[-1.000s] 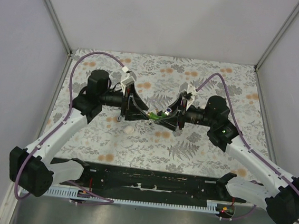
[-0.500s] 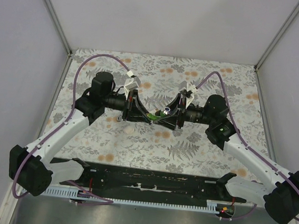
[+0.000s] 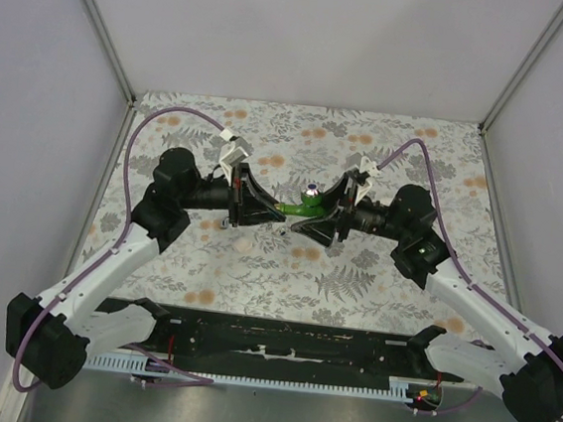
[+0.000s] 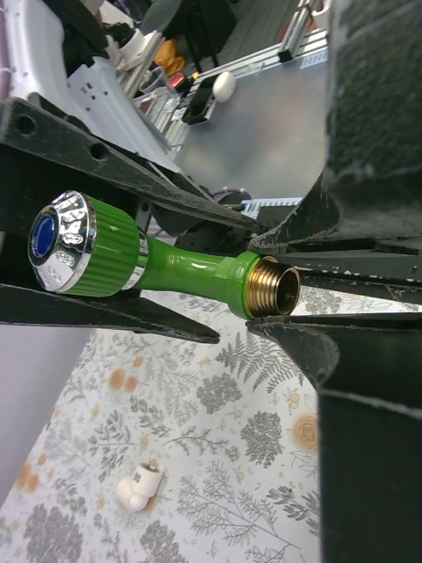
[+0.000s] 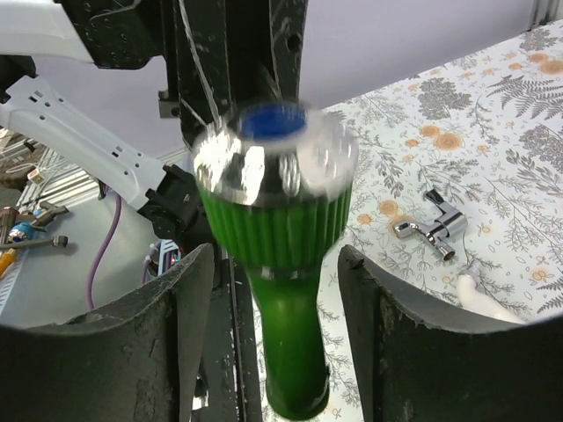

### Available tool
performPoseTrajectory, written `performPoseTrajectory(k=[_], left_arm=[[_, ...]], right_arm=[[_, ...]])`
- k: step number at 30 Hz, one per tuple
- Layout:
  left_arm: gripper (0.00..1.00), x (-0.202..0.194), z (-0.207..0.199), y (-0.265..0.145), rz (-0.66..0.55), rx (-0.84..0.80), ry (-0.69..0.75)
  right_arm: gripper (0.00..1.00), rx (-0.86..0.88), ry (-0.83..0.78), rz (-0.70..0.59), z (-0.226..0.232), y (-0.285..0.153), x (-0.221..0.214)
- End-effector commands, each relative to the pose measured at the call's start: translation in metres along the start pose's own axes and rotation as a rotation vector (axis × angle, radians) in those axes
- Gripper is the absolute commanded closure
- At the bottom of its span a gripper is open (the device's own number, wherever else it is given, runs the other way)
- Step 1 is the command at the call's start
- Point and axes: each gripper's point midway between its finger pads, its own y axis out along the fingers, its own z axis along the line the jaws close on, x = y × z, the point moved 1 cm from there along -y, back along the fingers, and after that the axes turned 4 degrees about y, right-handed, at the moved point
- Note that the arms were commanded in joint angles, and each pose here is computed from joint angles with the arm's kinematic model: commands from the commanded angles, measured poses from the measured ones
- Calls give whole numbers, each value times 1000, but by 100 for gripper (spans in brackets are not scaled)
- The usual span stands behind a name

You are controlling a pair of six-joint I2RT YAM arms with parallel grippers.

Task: Install the water faucets

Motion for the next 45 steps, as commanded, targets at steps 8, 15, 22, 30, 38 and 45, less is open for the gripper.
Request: performPoseTrajectory(k=[8,15,22,30,38,45], left_arm=[[98,19,-15,-3,-80,2,-10],[98,13,-20,-5,-63,-9,3],[98,13,-23,-5,-63,-14,5],[98,12,-25,-2,-58,-23,4],[98,13,-25,-3,-68,-6,9],[29,9,5,-15,-22,246,-11]], right_arm=[[34,30,-56,-40,11,-3,14],[34,40,-66,-38,13,0,23],[36,64,-57,-52,16,3,29],[43,83,-48,-65,18,6,32],[78,75,-44,-63,17,5,29],[100,-4,-61,-22,7,-4,18]])
